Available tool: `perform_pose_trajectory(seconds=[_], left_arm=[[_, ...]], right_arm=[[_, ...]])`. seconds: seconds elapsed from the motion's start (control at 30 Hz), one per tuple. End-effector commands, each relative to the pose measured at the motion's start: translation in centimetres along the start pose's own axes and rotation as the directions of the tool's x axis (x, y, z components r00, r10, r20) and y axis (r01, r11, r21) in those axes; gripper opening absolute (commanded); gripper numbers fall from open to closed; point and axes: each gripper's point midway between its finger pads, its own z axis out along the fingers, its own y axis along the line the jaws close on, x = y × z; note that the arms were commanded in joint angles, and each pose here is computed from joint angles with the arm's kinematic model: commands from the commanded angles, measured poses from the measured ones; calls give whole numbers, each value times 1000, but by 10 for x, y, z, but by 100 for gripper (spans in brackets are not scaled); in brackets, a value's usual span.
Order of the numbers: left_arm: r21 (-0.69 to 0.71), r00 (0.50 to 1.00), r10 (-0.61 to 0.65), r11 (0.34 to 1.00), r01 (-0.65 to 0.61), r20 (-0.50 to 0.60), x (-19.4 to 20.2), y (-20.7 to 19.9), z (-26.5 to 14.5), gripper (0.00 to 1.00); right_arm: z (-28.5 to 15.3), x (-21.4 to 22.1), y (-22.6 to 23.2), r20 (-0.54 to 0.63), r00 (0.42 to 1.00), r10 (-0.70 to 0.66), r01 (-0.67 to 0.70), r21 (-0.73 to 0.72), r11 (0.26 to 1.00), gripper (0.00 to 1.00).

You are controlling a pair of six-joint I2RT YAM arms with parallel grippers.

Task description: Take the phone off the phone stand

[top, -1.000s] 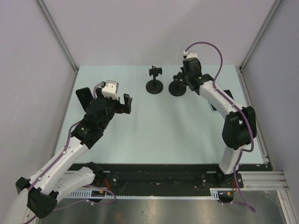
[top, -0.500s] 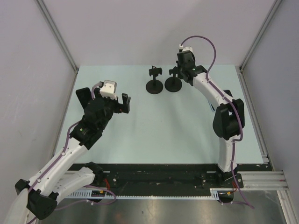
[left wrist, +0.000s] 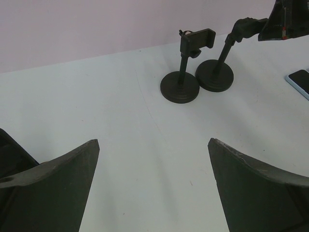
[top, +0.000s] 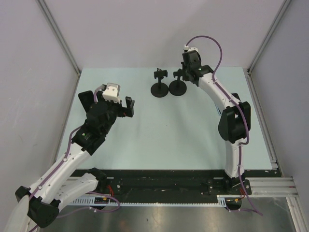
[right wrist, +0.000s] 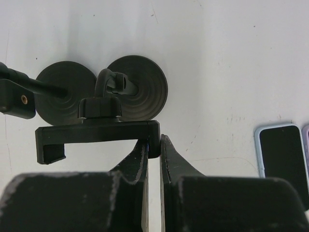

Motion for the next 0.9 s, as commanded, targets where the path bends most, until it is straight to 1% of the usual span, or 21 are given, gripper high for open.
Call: perform_pose_trajectory(seconds=[0.0, 0.07, 0.1, 0.17, 0.2, 0.27, 0.3, 0.37, 0.4, 0.47, 0.5, 0.57, 0.6, 0.63, 0.7, 0.73, 0.77, 0.8, 0.83, 0.87], left_arm=[[9, 999, 10, 1000, -10, 37, -10, 1, 0, 100], [11, 999, 10, 1000, -11, 35, -9, 0, 0, 100], [8, 999, 11, 1000, -11, 33, -9, 1, 1, 100], [6, 999, 10, 1000, -11, 34, -9, 1, 1, 100], [5, 999, 10, 1000, -11, 34, -9, 2, 1, 100], [6, 999, 10, 1000, -10, 36, -9, 1, 1, 100], [3, 999, 10, 1000, -10, 36, -9, 2, 1, 100], [-3, 999, 13, 1000, -12, 37, -10, 3, 0, 100], [-5, 999, 14, 1000, -14, 33, -8, 4, 1, 100], [-14, 999, 17, 1000, -16, 33, -8, 5, 1, 100], [-19, 999, 18, 1000, -17, 30, -8, 6, 1, 100], [-31, 999, 19, 999, -18, 29, -7, 9, 1, 100], [-48, 999, 20, 999, -18, 32, -8, 12, 2, 100], [-57, 999, 20, 998, -18, 29, -7, 14, 2, 100], [-95, 999, 20, 995, -17, 27, -7, 22, 3, 100], [-106, 1000, 21, 994, -18, 23, -5, 25, 3, 100], [-121, 1000, 20, 992, -17, 23, -5, 28, 3, 100], [-145, 1000, 19, 989, -16, 21, -5, 34, 3, 100], [-157, 1000, 17, 987, -13, 22, -5, 38, 4, 100], [-171, 1000, 12, 985, -9, 18, -4, 41, 4, 100]], right_arm=[[-9, -30, 11, 58, 997, 50, -47, -55, 997, 4], [-11, -32, 12, 61, 997, 53, -50, -61, 997, 11], [-12, -33, 12, 65, 996, 57, -53, -62, 997, 21], [-15, -37, 11, 74, 995, 61, -56, -68, 996, 31], [-17, -40, 11, 81, 995, 64, -58, -69, 996, 39], [-20, -45, 10, 95, 993, 69, -63, -71, 995, 46], [-23, -47, 11, 100, 993, 70, -62, -77, 995, 52], [-27, -52, 10, 115, 991, 64, -55, -80, 995, 57], [-36, -58, 8, 132, 989, 65, -54, -85, 995, 63], [-49, -65, 8, 149, 987, 58, -45, -91, 995, 70], [-64, -69, 4, 167, 984, 62, -47, -93, 995, 78], [-85, -79, 3, 216, 975, 61, -39, -105, 994, 85], [-94, -80, 1, 233, 970, 63, -39, -108, 993, 92], [-117, -81, -6, 261, 963, 70, -42, -115, 993, 95], [-142, -88, -12, 328, 940, 91, -49, -134, 990, 100], [-161, -77, -19, 343, 934, 96, -49, -141, 989, 100], [-178, -86, -23, 407, 905, 127, -64, -165, 984, 100], [-192, -85, -24, 435, 888, 148, -67, -197, 978, 100], [-183, -56, -26, 404, 903, 147, -71, -199, 977, 100], [-227, -77, -34, 513, 832, 209, -87, -251, 964, 100]])
